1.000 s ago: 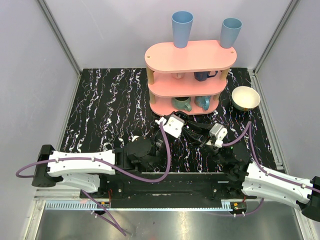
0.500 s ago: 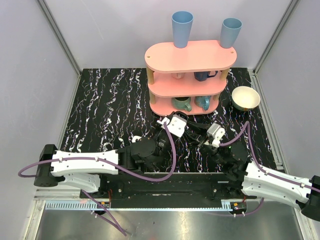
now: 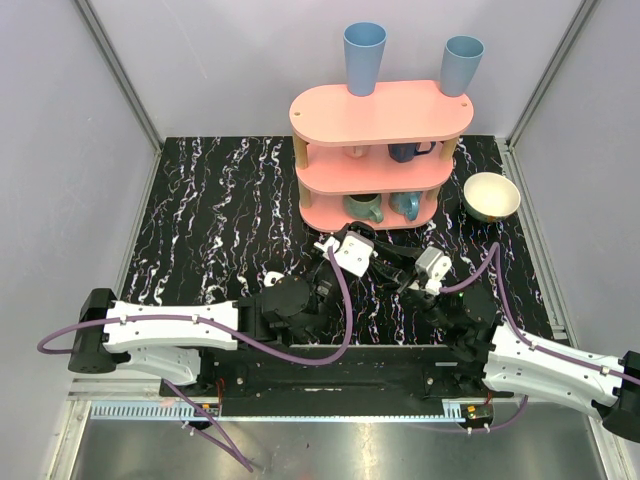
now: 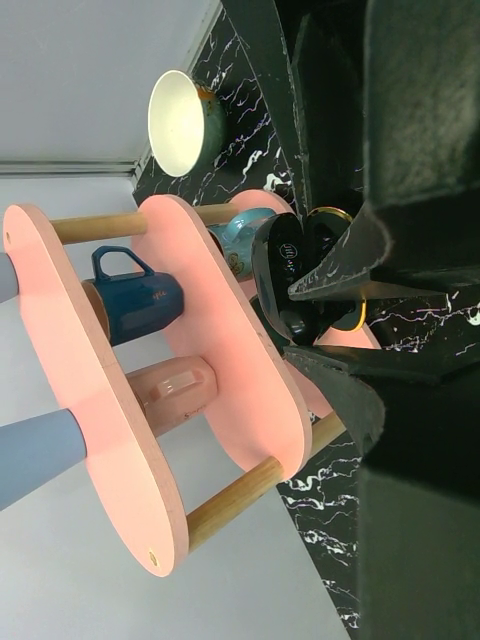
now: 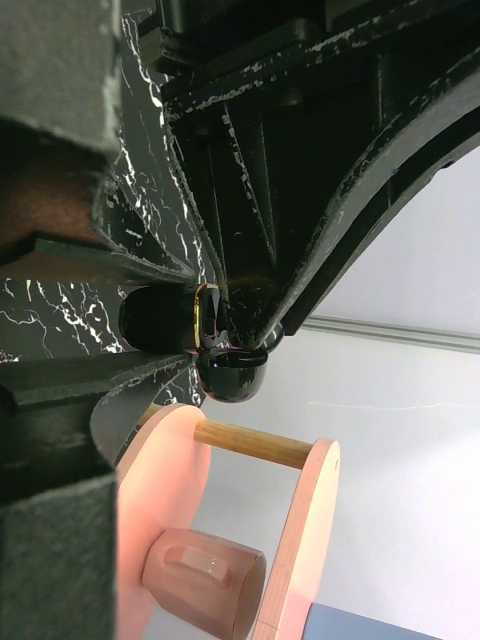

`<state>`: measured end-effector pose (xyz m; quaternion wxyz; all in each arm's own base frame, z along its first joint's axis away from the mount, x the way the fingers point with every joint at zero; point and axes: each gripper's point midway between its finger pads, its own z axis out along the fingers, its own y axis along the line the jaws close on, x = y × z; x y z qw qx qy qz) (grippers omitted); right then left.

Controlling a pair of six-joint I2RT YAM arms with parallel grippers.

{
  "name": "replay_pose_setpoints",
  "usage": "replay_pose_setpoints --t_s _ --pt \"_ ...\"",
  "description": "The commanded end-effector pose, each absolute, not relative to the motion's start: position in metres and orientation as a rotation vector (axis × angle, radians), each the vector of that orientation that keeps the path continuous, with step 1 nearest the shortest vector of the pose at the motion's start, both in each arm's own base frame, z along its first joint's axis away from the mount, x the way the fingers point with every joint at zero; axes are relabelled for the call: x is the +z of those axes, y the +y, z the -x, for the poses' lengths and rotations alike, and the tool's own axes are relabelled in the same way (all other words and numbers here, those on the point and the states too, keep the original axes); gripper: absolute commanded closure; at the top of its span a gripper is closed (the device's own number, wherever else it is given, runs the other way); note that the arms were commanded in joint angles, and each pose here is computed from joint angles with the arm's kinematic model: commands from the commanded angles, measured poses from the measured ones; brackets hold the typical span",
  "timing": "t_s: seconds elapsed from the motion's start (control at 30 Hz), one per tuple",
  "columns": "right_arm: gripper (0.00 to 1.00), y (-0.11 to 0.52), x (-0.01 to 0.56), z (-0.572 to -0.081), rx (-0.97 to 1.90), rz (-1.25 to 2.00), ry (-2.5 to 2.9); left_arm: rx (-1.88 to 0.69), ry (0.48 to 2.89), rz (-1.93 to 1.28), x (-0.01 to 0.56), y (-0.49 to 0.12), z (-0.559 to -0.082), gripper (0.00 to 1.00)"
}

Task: Insert the wireless bluetooth earbuds into the charging case
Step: Insert the left earbud into the left side groove of the charging case.

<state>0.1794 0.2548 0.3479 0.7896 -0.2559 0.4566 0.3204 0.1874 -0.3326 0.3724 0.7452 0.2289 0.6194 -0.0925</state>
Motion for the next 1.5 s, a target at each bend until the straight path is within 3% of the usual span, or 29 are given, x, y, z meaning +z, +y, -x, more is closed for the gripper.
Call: replay_pose_setpoints --t_s 0.0,0.4,1.07,1.47 --pt "1.0 0.24 0.391 -0.17 0.724 0.46 0.863 -0.215 1.348 -0.457 0.384 -0.329 -0.187 0.75" --pt "1.0 0.239 0.392 -0.167 0.735 0.465 0.846 -0.207 1.359 -0.43 0.385 -0.325 -0.188 0.58" --pt "1.0 0.24 0.387 -0.169 0.728 0.462 0.863 -0.33 1.313 -0.424 0.407 -0.317 -0.178 0.37" --pt "1.0 0.24 0.385 -0.172 0.718 0.459 0.87 -0.386 1.287 -0.409 0.418 -0.306 -0.171 0.33"
